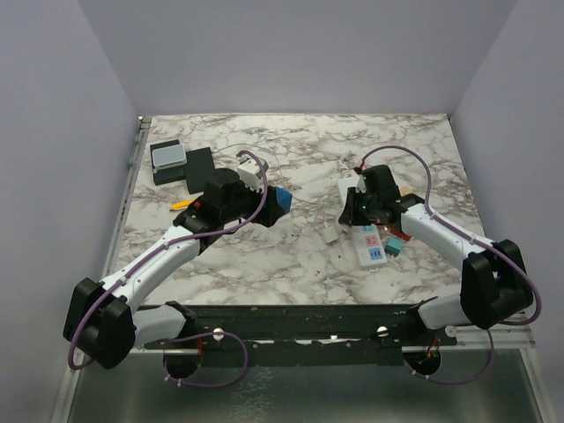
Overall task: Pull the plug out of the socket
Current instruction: Place the plug at the center of the board.
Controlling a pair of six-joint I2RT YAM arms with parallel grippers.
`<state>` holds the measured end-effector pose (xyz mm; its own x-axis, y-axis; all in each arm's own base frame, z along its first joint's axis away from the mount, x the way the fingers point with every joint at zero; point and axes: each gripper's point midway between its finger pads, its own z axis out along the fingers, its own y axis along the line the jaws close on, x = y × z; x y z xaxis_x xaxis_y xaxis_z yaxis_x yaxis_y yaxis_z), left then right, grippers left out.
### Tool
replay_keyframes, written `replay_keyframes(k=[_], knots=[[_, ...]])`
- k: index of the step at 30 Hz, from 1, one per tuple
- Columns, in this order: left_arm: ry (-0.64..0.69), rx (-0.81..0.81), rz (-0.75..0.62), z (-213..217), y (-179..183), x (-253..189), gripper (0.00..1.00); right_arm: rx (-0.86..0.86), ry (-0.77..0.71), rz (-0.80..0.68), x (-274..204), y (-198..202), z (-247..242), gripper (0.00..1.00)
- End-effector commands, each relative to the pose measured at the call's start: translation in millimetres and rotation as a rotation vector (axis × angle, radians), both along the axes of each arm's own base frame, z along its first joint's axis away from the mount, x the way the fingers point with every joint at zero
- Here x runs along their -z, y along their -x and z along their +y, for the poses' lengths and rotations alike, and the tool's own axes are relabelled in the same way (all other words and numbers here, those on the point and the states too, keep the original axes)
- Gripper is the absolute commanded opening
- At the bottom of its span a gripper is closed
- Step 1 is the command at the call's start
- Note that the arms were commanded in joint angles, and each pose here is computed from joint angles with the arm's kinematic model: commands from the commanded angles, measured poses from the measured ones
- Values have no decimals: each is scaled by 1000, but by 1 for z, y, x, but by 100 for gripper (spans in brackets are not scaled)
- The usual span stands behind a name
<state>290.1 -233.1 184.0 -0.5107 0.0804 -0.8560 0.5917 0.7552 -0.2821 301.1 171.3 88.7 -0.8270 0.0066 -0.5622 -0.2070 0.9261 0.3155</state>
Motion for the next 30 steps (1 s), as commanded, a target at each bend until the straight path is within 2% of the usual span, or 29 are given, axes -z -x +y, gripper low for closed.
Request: replay_keyframes(k=[1,4,7,13,17,26,30], knots=[[31,9,-23,-5,-2,-10,0,31,47,-56,2,-15,-2,5],[33,15,-17,-6,-1,-9,0,13,48,-43,7,-15,0,12],[35,17,-18,-6,-1,-10,0,-1,46,-25,13,-15,4,27],[44,36,-22,-8,2,-13,0,3,64,-6,22,-17,5,35],[46,46,-20,-9,3,-13,0,-16,53,-21,21,-18,9,50],[52,55,-26,-10,5,-15,0,-5,72,-47,15,-17,3,58],[53,56,-23,-10,5,-15,0,30,71,-113,1,-18,-4,64]])
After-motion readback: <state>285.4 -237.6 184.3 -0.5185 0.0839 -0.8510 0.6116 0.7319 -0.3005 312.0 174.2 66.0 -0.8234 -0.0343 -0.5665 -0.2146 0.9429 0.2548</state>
